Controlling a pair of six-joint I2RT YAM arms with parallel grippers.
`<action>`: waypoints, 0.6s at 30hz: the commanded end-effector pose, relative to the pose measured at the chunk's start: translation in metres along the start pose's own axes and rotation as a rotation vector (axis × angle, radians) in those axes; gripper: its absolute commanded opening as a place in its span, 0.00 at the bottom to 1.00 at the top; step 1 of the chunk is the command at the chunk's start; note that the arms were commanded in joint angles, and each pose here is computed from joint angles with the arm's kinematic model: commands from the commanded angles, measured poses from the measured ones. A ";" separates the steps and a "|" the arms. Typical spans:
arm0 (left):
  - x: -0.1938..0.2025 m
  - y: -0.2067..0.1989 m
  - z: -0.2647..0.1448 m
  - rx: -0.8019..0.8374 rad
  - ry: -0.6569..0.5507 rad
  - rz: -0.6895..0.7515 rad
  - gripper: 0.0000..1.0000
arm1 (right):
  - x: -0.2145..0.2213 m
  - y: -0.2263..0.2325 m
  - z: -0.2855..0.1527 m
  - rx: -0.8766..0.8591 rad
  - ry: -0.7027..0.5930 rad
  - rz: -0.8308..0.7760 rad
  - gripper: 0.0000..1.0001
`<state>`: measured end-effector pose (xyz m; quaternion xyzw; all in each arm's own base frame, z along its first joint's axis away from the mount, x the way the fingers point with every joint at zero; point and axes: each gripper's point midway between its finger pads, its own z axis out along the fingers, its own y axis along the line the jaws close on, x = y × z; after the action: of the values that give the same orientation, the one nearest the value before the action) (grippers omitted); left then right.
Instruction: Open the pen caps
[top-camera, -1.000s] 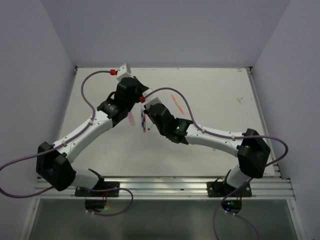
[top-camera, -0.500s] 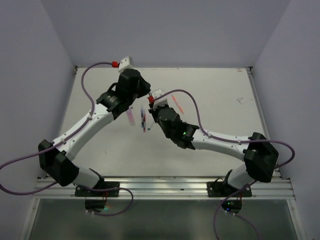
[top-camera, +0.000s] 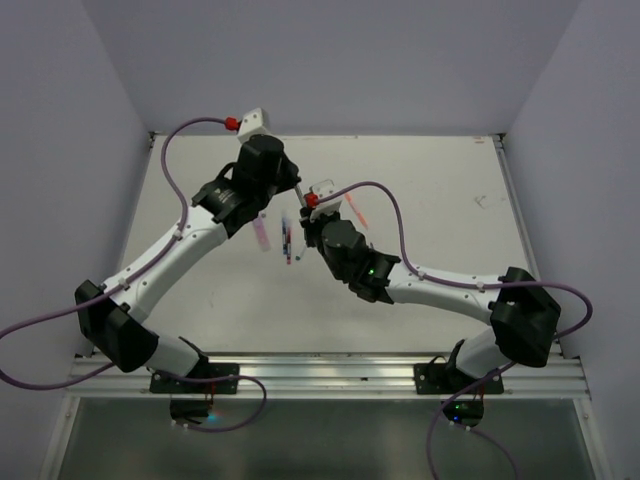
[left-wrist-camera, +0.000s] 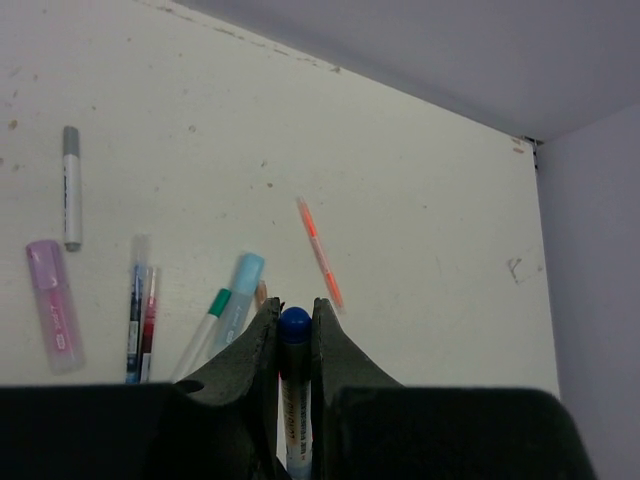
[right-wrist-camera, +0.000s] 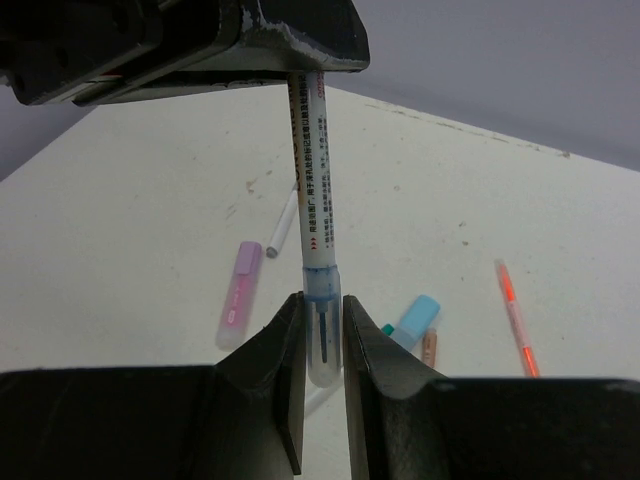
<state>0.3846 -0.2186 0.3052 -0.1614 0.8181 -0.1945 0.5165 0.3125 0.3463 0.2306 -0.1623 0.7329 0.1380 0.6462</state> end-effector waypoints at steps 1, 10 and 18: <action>-0.210 -0.014 -0.074 0.007 -0.687 -0.309 0.00 | 0.141 -0.042 -0.049 0.090 0.436 -0.293 0.00; -0.235 -0.005 -0.089 -0.045 -0.773 -0.304 0.00 | 0.156 -0.043 -0.059 0.092 0.473 -0.292 0.00; -0.240 -0.002 -0.083 -0.025 -0.765 -0.330 0.00 | 0.166 -0.041 -0.064 0.086 0.489 -0.285 0.00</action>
<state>0.4291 -0.1357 0.4491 -0.2801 0.6516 -0.1621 0.6861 0.2643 0.3006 0.0965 -0.2499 0.8228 0.0296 0.5096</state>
